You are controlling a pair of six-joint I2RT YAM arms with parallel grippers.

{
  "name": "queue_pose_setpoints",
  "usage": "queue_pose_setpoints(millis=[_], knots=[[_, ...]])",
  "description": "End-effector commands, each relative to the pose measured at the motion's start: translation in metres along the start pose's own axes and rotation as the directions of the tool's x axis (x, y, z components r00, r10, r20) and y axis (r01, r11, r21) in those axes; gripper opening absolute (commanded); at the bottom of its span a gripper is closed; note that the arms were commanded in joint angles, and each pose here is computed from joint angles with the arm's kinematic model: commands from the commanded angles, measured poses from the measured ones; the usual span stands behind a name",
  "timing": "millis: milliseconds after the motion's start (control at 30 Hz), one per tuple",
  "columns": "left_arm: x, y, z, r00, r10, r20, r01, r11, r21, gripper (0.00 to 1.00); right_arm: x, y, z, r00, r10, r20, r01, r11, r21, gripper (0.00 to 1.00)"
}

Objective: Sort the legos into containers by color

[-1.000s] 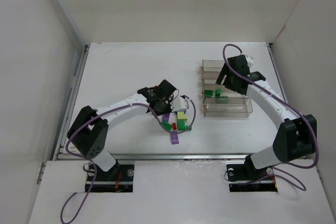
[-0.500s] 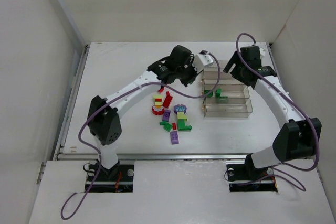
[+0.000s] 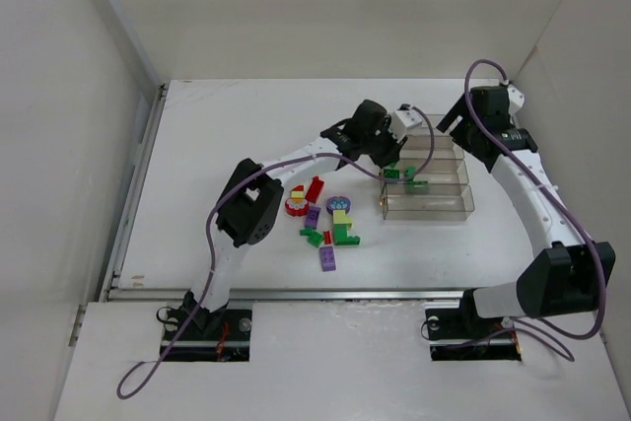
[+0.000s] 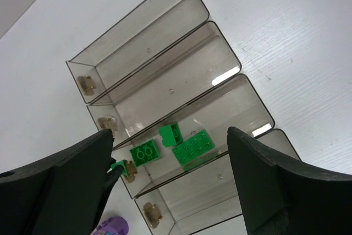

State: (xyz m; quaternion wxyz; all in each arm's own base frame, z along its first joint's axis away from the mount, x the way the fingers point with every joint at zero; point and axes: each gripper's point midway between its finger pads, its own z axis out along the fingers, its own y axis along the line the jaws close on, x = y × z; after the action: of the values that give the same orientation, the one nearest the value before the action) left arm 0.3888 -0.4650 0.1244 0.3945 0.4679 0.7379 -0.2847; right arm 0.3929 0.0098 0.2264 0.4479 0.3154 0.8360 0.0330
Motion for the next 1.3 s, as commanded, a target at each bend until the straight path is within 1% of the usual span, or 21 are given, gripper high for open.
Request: queue_pose_setpoints(millis=[0,100,133,233,267,333,467,500,533,667,733,767,833,867,933,967,1000,1067,1133,1200,1267], knots=[[-0.060,-0.004,-0.008,0.985,0.060,0.164,-0.055,0.998,-0.035,0.13,-0.001,-0.010,-0.004,1.000,-0.019,0.014,0.018,0.999,0.026,0.89],[-0.072,-0.009,-0.009,0.979,0.073,0.191,-0.068,0.997,-0.032,0.27,0.000,-0.012,-0.007,0.999,-0.026,0.022,0.026,0.999,0.020,0.89],[-0.069,-0.009,-0.009,0.981,0.070,0.182,-0.065,0.997,-0.031,0.40,-0.002,-0.010,-0.007,0.999,-0.033,0.025,0.033,0.999,0.007,0.89],[-0.058,-0.016,-0.008,0.988,0.069,0.139,-0.067,0.998,-0.015,0.72,-0.004,-0.009,-0.010,0.999,-0.041,0.033,0.041,0.999,0.001,0.89],[-0.060,-0.015,-0.011,0.989,0.068,0.134,-0.065,0.998,-0.024,0.88,-0.006,-0.009,-0.013,0.998,-0.047,0.040,0.047,0.999,-0.003,0.89],[-0.063,-0.014,-0.020,0.990,0.066,0.127,-0.062,0.997,-0.041,0.99,-0.008,-0.009,-0.016,0.997,-0.056,0.048,0.057,0.998,-0.008,0.89],[-0.080,0.003,-0.055,0.992,0.044,0.115,-0.025,0.987,-0.159,1.00,-0.015,0.000,-0.023,0.995,-0.066,0.070,0.070,0.995,-0.064,0.89],[-0.090,0.001,-0.075,0.992,0.045,0.116,-0.023,0.984,-0.178,1.00,-0.017,0.002,-0.029,0.994,-0.073,0.077,0.079,0.994,-0.080,0.89],[-0.094,0.015,-0.092,0.992,0.024,0.122,0.003,0.976,-0.216,1.00,-0.019,0.005,-0.029,0.994,-0.070,0.082,0.077,0.993,-0.095,0.89],[-0.078,0.053,-0.168,0.994,-0.059,0.091,0.090,0.912,-0.400,1.00,-0.014,0.036,-0.047,0.983,-0.143,0.115,0.165,0.962,-0.216,0.89],[-0.058,0.063,-0.211,0.992,-0.099,0.076,0.124,0.866,-0.485,1.00,0.001,0.058,-0.056,0.966,-0.230,0.121,0.256,0.921,-0.294,0.89],[-0.049,0.077,-0.231,0.986,-0.135,0.093,0.164,0.834,-0.527,1.00,0.024,0.082,-0.065,0.950,-0.294,0.109,0.313,0.879,-0.360,0.89],[-0.025,0.088,-0.260,0.979,-0.184,0.082,0.197,0.785,-0.587,1.00,0.059,0.103,-0.067,0.903,-0.421,0.088,0.418,0.811,-0.409,0.89],[-0.003,0.096,-0.281,0.973,-0.216,0.079,0.218,0.754,-0.620,1.00,0.093,0.122,-0.080,0.862,-0.501,0.072,0.472,0.742,-0.476,0.89],[0.029,0.106,-0.303,0.953,-0.288,0.090,0.271,0.687,-0.674,1.00,0.141,0.132,-0.079,0.778,-0.629,0.018,0.545,0.659,-0.519,0.89],[0.058,0.103,-0.312,0.941,-0.330,0.074,0.287,0.665,-0.690,1.00,0.168,0.143,-0.093,0.736,-0.677,0.001,0.553,0.600,-0.578,0.89],[0.077,0.114,-0.328,0.923,-0.372,0.101,0.325,0.608,-0.724,1.00,0.195,0.137,-0.089,0.669,-0.743,-0.033,0.588,0.555,-0.589,0.88],[0.103,0.114,-0.340,0.906,-0.409,0.108,0.346,0.570,-0.746,1.00,0.224,0.138,-0.100,0.590,-0.807,-0.029,0.616,0.473,-0.630,0.86],[0.135,0.112,-0.355,0.890,-0.441,0.116,0.361,0.525,-0.771,1.00,0.263,0.131,-0.120,0.492,-0.870,-0.019,0.619,0.366,-0.695,0.85],[0.148,0.111,-0.364,0.888,-0.437,0.146,0.373,0.499,-0.782,1.00,0.282,0.127,-0.134,0.442,-0.897,-0.013,0.584,0.299,-0.755,0.82],[0.156,0.114,-0.370,0.886,-0.440,0.148,0.372,0.481,-0.794,1.00,0.288,0.127,-0.136,0.432,-0.901,-0.023,0.563,0.290,-0.774,0.79]])
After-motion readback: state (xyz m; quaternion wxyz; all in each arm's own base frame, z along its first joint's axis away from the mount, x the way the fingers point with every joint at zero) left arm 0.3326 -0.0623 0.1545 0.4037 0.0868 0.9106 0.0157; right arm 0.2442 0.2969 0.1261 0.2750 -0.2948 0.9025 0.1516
